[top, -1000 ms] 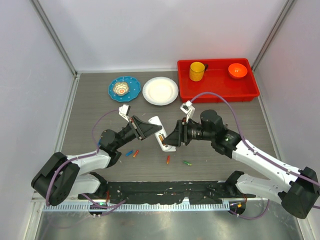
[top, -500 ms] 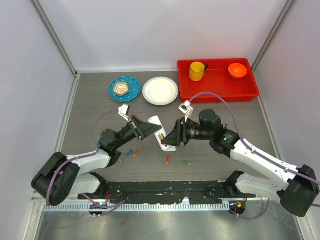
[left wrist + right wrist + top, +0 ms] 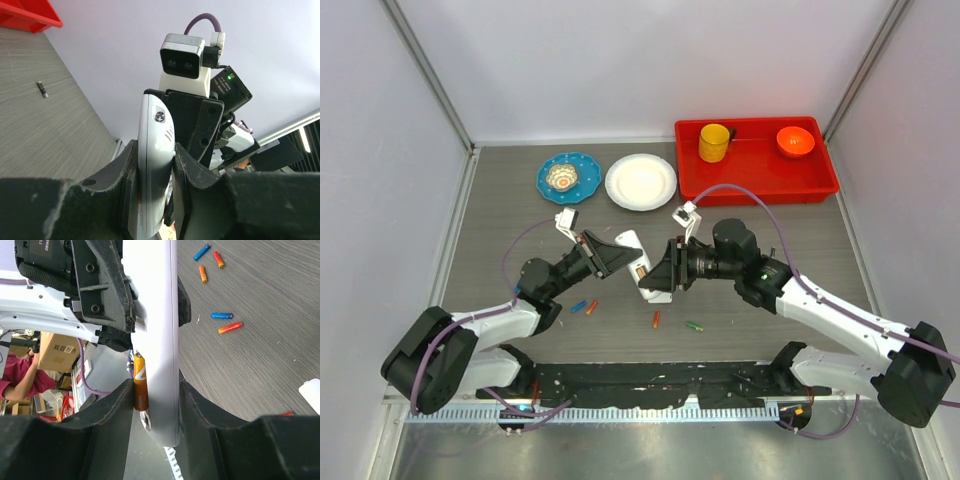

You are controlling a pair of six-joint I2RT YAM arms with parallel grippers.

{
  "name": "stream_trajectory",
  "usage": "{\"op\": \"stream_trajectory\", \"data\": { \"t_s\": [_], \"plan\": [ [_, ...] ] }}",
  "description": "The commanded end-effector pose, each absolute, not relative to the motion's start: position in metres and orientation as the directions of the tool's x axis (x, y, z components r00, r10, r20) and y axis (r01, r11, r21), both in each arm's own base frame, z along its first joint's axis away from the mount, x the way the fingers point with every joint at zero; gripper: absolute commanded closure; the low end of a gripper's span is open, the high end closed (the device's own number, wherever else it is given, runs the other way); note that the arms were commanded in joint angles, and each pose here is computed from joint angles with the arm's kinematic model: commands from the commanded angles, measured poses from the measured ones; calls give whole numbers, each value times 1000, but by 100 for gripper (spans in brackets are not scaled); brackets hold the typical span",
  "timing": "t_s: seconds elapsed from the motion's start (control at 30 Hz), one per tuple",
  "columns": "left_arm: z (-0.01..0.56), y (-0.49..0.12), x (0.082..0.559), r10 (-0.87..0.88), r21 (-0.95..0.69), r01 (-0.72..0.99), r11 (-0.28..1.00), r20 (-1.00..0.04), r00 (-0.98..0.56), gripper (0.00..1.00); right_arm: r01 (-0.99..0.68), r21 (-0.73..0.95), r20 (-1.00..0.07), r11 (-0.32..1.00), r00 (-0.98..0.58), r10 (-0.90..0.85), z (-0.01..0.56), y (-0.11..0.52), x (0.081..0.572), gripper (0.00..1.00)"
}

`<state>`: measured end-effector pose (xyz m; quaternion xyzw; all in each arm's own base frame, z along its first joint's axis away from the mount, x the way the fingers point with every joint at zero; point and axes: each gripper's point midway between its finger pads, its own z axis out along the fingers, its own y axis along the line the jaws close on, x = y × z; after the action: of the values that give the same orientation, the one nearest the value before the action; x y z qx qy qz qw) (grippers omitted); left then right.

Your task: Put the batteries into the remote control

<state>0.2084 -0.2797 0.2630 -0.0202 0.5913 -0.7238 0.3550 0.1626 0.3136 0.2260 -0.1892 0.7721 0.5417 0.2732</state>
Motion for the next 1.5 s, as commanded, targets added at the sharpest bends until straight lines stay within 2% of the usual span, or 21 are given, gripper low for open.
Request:
{"op": "stream_trajectory", "data": {
  "t_s": [0.0,0.4,1.47],
  "plan": [
    [335,-260,182,-623,-686,698,-203,-460,-633,100,-584,728,-635,359,-772,32,223,316,171,55],
    [335,-261,181,-621,-687,697,-204,-460,-635,100,-574,738,-626,354,-779,41,222,319,172,66],
    [316,-276,173,-637,-705,690,-168,-456,-621,100,-507,766,-597,394,-789,146,222,327,194,65]
  ]
}}
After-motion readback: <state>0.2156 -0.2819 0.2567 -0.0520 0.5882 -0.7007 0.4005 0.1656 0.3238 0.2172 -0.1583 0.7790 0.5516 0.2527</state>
